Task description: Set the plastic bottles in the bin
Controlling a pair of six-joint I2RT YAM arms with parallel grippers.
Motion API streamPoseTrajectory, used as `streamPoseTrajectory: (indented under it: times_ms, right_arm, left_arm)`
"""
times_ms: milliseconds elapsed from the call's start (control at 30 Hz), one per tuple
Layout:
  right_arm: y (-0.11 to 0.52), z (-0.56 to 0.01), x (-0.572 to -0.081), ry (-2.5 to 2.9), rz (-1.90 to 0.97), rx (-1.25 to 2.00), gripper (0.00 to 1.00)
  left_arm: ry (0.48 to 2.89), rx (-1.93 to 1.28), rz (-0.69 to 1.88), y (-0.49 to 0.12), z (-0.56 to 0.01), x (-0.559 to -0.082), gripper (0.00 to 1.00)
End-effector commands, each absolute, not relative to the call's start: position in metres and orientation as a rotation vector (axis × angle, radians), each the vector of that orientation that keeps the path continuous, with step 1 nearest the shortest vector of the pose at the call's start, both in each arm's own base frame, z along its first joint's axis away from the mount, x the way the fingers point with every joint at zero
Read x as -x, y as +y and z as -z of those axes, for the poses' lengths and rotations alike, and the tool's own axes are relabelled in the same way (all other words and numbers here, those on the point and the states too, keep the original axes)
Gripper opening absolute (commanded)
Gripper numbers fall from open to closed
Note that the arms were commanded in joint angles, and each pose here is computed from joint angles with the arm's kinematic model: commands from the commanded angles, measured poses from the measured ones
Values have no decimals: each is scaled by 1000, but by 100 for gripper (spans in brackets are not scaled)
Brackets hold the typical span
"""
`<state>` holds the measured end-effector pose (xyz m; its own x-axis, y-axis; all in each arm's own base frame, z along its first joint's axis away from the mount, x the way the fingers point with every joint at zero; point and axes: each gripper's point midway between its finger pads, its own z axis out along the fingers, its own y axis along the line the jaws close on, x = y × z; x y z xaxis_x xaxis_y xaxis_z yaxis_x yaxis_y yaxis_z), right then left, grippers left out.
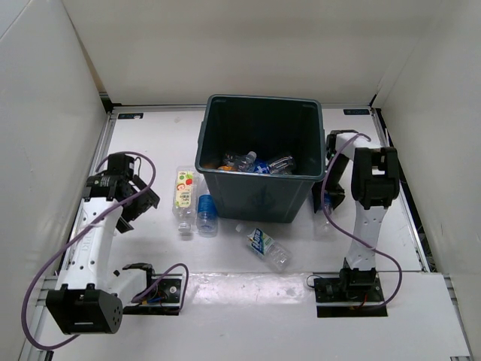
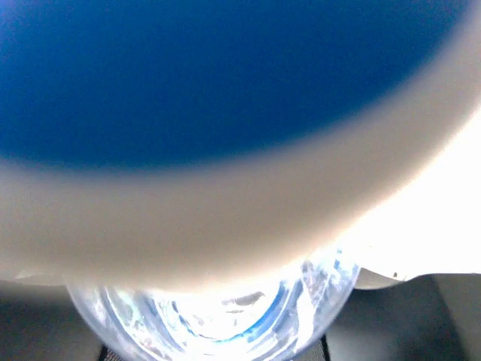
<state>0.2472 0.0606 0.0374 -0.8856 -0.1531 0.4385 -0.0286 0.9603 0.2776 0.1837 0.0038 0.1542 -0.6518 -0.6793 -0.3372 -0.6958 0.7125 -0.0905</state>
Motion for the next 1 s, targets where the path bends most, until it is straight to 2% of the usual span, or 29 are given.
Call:
streamPoseTrajectory:
  times_ms: [0, 200, 400, 600, 667, 700, 733, 800, 833, 933, 967]
  right_arm:
    - [35, -37, -248, -2659, 298, -102, 1]
    - [28, -57, -277, -2797, 417, -32, 0]
    - [53, -113, -302, -2954, 693, -65, 0]
    - [34, -219, -340, -3364, 826, -10, 0]
    - [14, -265, -350, -3517, 897, 150, 0]
    - [2, -281, -361, -3542, 944, 402, 0]
    - [-8, -312, -369, -3629, 978, 451, 0]
    - [-9, -339, -371, -3649, 1019, 607, 0]
    - [-6, -374, -374, -3749, 1060, 573, 0]
    - [23, -430, -371, -3884, 1215, 467, 0]
    - [53, -447, -374, -3931, 1321, 248, 0]
  left_arm:
    - [2479, 1079, -66, 9, -169, -189, 100]
    - [2410, 1067, -24, 9, -164, -209, 100]
    - [2382, 989, 17, 8, -162, -246, 100]
    - [2386, 860, 86, -7, -166, -276, 100]
    - [2384, 813, 93, -8, -167, -282, 100]
    - [2393, 797, 102, -10, -166, -283, 100]
    - [2393, 775, 101, -11, -167, -285, 100]
    - [2401, 727, 106, -12, -165, -286, 100]
    - [2395, 716, 107, -13, -166, -287, 100]
    - [2399, 664, 125, -15, -163, -286, 100]
    - [2396, 650, 131, -16, -162, -285, 100]
